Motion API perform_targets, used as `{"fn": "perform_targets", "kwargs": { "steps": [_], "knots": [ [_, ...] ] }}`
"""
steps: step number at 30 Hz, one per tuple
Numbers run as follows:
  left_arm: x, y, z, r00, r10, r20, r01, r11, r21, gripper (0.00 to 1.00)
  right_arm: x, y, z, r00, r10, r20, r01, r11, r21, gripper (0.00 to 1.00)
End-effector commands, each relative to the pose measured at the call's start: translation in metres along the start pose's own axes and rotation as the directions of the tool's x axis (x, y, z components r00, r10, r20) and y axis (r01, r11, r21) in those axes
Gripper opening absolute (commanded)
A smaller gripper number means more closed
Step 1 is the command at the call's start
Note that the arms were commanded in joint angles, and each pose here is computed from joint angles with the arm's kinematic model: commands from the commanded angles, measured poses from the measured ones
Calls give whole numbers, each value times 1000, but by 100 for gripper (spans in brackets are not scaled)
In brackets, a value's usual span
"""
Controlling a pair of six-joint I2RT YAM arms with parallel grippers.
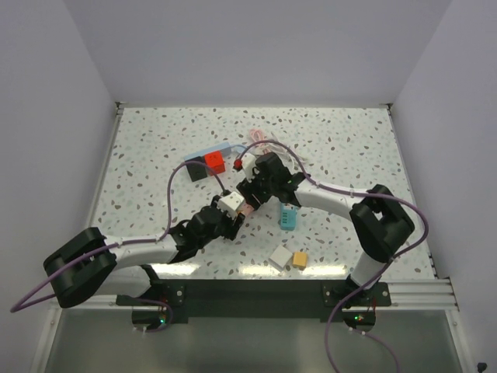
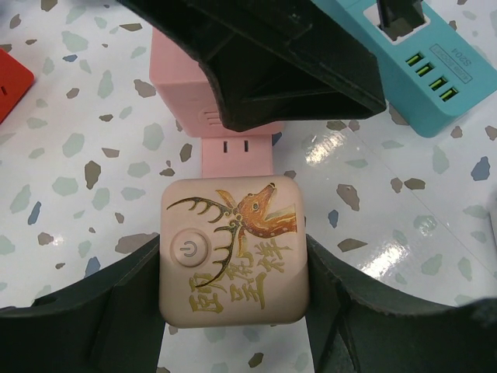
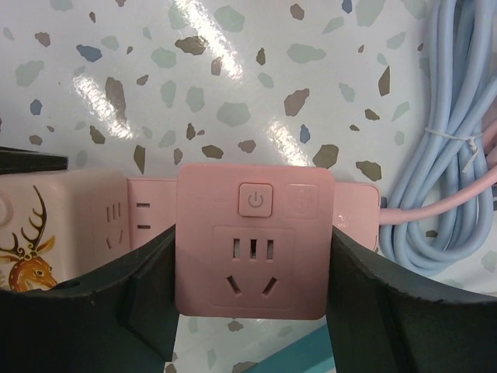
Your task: Insert the plug
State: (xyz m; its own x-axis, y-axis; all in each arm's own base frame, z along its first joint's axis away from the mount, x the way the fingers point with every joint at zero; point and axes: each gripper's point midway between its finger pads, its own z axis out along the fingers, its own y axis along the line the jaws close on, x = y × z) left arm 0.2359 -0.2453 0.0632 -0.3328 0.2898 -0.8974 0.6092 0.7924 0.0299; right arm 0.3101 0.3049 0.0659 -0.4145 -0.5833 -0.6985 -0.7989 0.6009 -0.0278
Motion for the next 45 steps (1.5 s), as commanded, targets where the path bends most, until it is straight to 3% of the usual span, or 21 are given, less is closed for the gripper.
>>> {"fn": "perform_targets", "kwargs": {
  "steps": [1, 17, 35, 45],
  "knots": [
    [-20, 3, -1, 997, -39, 67, 41, 999, -25, 0, 75, 24, 17, 970, 42, -240, -51, 998, -32, 0],
    [-16, 18, -1, 996, -73, 55, 78, 992, -94, 0, 134, 44, 20, 939, 193, -286, -196, 980, 19, 0],
    [-14, 58, -6, 982, -177, 61, 187, 955, -232, 0, 199, 93, 20, 902, 227, -367, -228, 973, 43, 0],
    [-20, 56, -9, 980, -180, 86, 194, 960, -201, 0, 230, 98, 24, 876, 279, -394, -272, 959, 74, 0]
  ]
}}
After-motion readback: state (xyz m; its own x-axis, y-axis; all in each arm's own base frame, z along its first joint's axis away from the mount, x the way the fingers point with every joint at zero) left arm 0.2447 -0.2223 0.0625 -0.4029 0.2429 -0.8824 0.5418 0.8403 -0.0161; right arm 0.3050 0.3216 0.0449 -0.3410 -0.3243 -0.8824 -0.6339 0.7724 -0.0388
